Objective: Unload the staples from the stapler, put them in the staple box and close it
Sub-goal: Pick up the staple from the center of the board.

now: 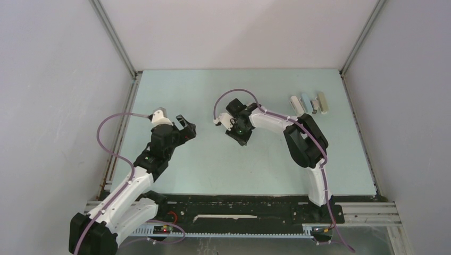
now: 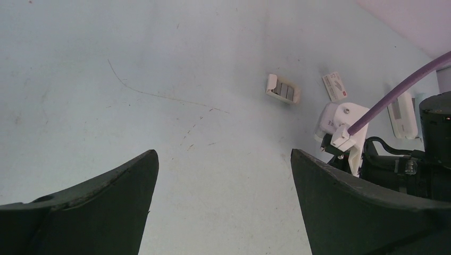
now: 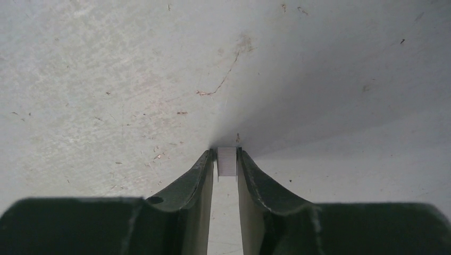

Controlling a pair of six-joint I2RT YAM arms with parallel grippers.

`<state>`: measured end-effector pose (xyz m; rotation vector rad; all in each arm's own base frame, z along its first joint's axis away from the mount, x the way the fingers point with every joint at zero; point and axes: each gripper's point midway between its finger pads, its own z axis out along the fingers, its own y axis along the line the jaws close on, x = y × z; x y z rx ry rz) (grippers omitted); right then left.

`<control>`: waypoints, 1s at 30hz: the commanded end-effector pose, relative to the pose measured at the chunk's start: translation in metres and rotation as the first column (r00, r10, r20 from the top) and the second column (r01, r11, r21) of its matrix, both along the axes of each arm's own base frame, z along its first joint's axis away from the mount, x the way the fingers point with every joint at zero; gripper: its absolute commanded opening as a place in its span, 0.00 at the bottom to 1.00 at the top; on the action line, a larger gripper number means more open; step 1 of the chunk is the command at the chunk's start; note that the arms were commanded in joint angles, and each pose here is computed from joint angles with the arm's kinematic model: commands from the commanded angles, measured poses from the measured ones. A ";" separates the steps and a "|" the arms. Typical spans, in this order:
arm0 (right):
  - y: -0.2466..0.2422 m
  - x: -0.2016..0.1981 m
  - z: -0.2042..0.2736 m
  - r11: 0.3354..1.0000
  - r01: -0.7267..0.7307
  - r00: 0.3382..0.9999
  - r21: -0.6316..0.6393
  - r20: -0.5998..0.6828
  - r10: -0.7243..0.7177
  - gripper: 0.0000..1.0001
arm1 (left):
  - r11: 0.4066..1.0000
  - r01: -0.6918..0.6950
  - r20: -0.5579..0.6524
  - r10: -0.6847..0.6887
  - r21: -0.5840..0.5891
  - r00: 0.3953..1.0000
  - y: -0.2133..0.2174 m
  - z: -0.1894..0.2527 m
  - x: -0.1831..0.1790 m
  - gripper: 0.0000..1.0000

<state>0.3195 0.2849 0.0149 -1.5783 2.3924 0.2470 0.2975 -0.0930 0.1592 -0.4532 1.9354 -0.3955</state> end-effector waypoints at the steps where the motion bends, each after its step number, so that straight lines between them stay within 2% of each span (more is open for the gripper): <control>1: -0.004 -0.003 -0.004 1.000 0.015 1.000 -0.027 0.011 -0.015 0.29 | 0.999 -0.034 0.016 0.034 -0.013 0.999 0.007 -0.002 -0.002 1.00; 5: -0.004 -0.003 -0.004 0.999 0.018 1.000 -0.027 0.013 -0.018 0.25 | 0.999 -0.035 0.019 0.036 -0.019 0.999 0.008 -0.002 -0.003 1.00; 11: -0.004 0.000 0.002 0.999 0.043 0.999 -0.014 0.028 -0.043 0.12 | 0.999 -0.036 0.021 0.036 -0.023 0.999 0.008 -0.002 -0.004 1.00; 14: -0.002 0.002 0.009 0.998 0.057 0.998 0.010 0.036 -0.058 0.09 | 0.999 -0.032 0.023 0.033 -0.026 0.999 0.007 0.000 -0.003 1.00; 30: 0.021 0.004 0.057 0.961 0.133 0.991 0.241 -0.038 -0.128 0.08 | 0.999 -0.036 0.026 0.037 -0.029 0.999 0.007 0.001 -0.002 1.00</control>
